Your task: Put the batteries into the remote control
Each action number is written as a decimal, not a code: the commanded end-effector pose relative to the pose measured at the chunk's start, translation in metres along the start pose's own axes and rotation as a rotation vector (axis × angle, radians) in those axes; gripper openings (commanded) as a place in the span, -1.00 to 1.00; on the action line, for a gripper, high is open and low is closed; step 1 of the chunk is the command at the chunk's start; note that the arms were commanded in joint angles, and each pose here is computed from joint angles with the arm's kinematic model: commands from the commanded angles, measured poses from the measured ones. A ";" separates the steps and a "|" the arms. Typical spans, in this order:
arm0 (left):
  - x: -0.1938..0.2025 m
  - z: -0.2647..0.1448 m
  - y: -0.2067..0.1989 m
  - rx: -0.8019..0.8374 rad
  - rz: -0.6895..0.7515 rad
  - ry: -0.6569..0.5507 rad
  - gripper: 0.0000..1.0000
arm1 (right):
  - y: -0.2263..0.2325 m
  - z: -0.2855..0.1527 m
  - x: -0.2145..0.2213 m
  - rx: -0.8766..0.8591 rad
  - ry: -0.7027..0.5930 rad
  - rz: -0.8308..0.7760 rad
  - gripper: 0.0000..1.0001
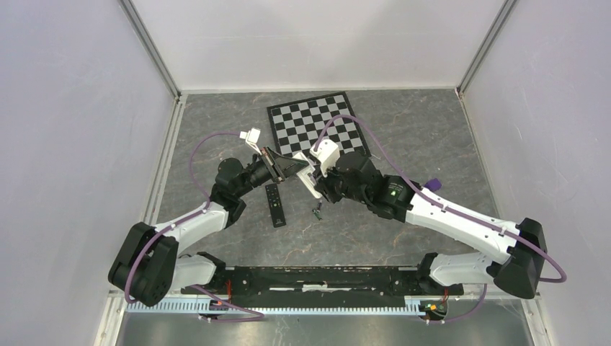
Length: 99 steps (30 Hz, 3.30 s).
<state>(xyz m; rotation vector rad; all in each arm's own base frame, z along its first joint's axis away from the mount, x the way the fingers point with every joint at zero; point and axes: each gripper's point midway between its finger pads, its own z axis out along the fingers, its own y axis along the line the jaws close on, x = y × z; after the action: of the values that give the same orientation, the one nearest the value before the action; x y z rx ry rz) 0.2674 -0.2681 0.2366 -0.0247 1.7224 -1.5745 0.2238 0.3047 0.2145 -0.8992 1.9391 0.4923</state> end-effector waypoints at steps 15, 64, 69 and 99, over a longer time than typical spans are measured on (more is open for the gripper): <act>0.001 -0.006 -0.054 0.219 0.041 0.047 -0.96 | 0.016 0.016 -0.029 -0.051 -0.005 0.051 -0.40; -0.023 -0.013 -0.054 0.175 -0.343 0.018 -0.96 | -0.011 -0.044 -0.035 -0.061 -0.343 0.872 0.96; -0.025 -0.013 -0.057 0.183 -0.349 0.016 -0.96 | -0.010 -0.051 -0.049 -0.096 -0.404 0.876 0.96; -0.013 -0.024 -0.095 0.329 -0.131 0.144 -0.96 | 0.011 -0.001 -0.022 -0.198 -0.214 0.710 0.23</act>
<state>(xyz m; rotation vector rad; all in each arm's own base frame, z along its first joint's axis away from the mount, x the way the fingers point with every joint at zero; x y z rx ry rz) 0.2377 -0.2641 0.2684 -0.1049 1.7638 -1.9587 0.2231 0.3167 0.2495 -0.0732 1.9517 1.2248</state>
